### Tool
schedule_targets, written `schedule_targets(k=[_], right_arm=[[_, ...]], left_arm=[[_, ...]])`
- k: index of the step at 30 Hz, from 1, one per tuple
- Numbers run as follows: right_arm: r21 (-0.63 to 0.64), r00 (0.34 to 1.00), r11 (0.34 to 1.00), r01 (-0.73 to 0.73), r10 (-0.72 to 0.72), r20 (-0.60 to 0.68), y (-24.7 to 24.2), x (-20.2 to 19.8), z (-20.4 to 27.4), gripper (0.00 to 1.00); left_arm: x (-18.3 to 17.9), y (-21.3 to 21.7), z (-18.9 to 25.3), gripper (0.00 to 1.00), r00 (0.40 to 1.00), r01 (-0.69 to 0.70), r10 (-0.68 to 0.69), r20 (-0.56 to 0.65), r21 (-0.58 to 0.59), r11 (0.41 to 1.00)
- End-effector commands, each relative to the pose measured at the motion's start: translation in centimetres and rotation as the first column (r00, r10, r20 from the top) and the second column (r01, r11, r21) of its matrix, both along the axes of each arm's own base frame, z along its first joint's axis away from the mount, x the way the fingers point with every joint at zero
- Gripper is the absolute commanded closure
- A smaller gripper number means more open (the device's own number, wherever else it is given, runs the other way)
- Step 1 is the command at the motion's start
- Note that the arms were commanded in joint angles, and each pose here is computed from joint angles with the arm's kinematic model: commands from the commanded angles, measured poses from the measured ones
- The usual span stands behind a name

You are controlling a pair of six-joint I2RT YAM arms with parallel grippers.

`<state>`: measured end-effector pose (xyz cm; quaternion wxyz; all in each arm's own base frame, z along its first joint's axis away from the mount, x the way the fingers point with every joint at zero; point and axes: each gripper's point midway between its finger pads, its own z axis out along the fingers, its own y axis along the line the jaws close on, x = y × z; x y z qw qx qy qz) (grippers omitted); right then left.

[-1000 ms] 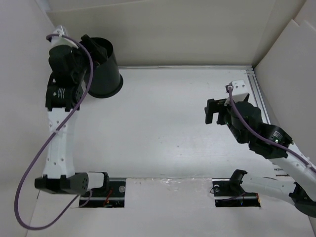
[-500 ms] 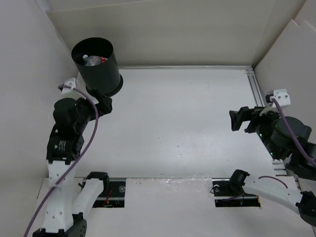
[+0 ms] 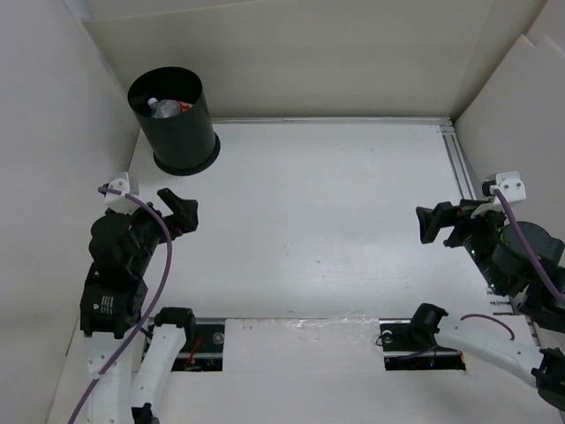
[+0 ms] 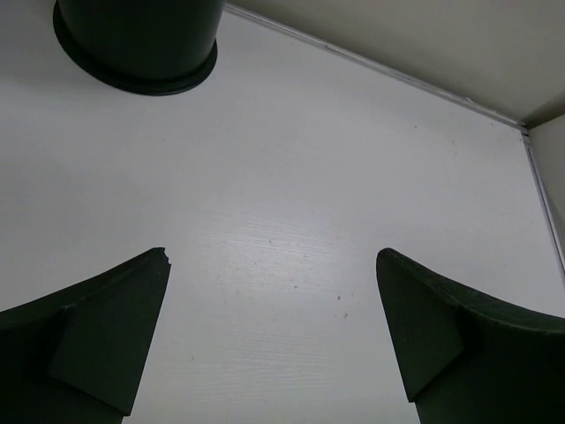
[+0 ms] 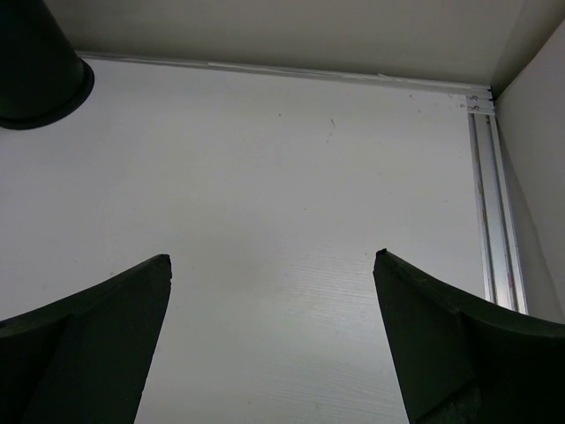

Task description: Put the plastic bottles in the bin

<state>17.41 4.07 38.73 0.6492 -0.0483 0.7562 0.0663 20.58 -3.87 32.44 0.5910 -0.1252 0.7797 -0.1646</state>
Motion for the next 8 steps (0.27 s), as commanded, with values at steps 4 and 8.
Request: schedule_targets(k=[4,8], right_arm=[[0.014,0.999,1.0,-0.028,0.027,0.023,0.7,0.2,0.5,0.0],[0.009,1.0,1.0,-0.026,0.026,0.009,0.9,0.3,0.2,0.0]], left_arm=[[0.4,0.4,1.5,0.0,0.999,-0.023,0.023,0.036,0.01,1.0],[0.7,0.4,1.5,0.0,0.999,-0.025,0.025,0.035,0.001,1.0]])
